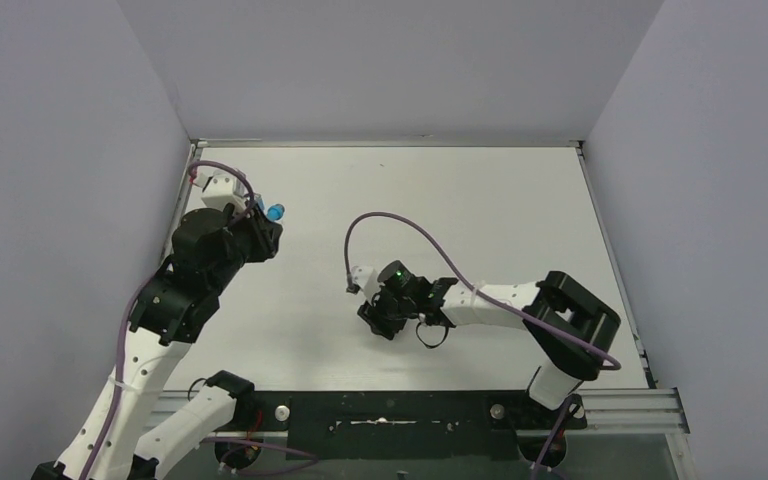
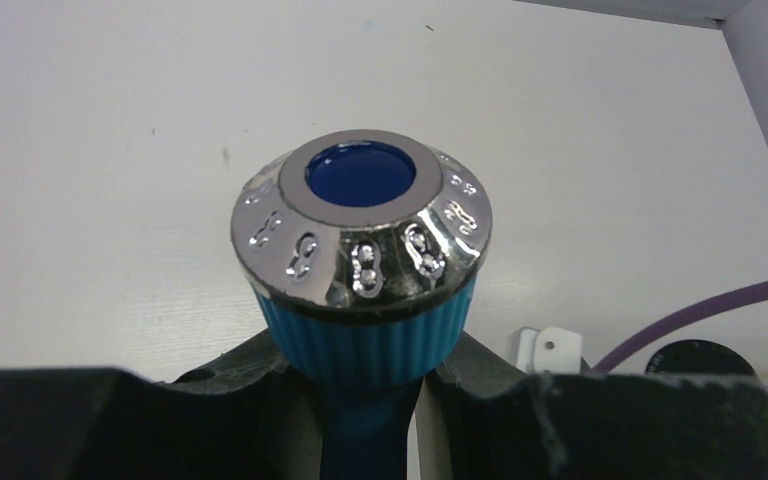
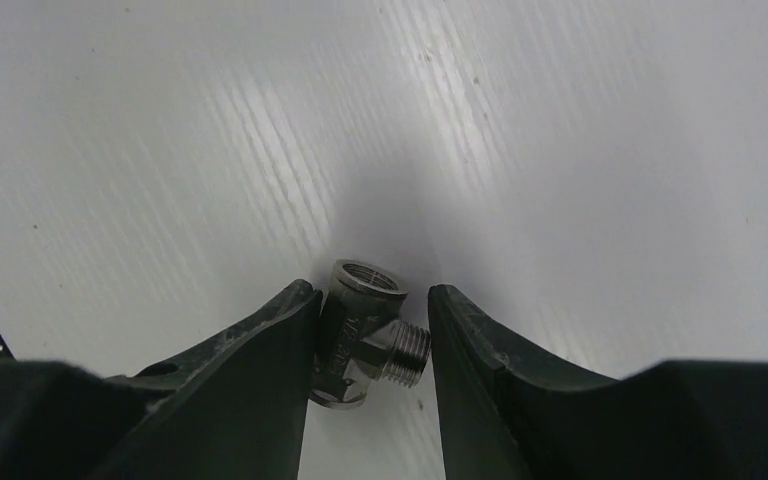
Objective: Install the water faucets
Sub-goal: Adjust the adaptor at the center of the board, then pick up the adaptor at the center of the board.
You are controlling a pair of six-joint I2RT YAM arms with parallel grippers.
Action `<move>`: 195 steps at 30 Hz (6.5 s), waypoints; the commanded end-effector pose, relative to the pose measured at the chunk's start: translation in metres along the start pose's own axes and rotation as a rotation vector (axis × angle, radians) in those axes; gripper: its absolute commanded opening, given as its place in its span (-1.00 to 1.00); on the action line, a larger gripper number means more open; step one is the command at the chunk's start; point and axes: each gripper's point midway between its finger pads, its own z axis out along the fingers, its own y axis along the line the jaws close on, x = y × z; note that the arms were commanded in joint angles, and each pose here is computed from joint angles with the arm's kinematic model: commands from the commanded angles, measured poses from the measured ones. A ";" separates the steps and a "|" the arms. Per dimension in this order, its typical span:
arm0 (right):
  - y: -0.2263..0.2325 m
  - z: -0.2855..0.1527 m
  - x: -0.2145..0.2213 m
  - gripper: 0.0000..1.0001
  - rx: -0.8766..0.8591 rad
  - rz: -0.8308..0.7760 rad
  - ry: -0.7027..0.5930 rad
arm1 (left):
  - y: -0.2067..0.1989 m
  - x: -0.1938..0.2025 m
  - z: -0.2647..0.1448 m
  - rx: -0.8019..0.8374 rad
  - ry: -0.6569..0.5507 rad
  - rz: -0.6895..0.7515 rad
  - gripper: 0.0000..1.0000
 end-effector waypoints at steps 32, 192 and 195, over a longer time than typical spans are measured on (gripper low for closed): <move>-0.009 0.014 -0.001 0.12 0.319 0.164 -0.436 | -0.018 -0.011 -0.003 0.114 -0.050 0.039 -1.00; -0.026 -0.067 0.067 0.10 -0.325 -0.854 0.202 | -0.008 -0.001 -0.035 0.119 -0.012 0.146 -1.00; -0.027 -0.064 0.069 0.09 -0.332 -0.856 0.211 | -0.009 -0.002 -0.035 0.121 -0.010 0.146 -1.00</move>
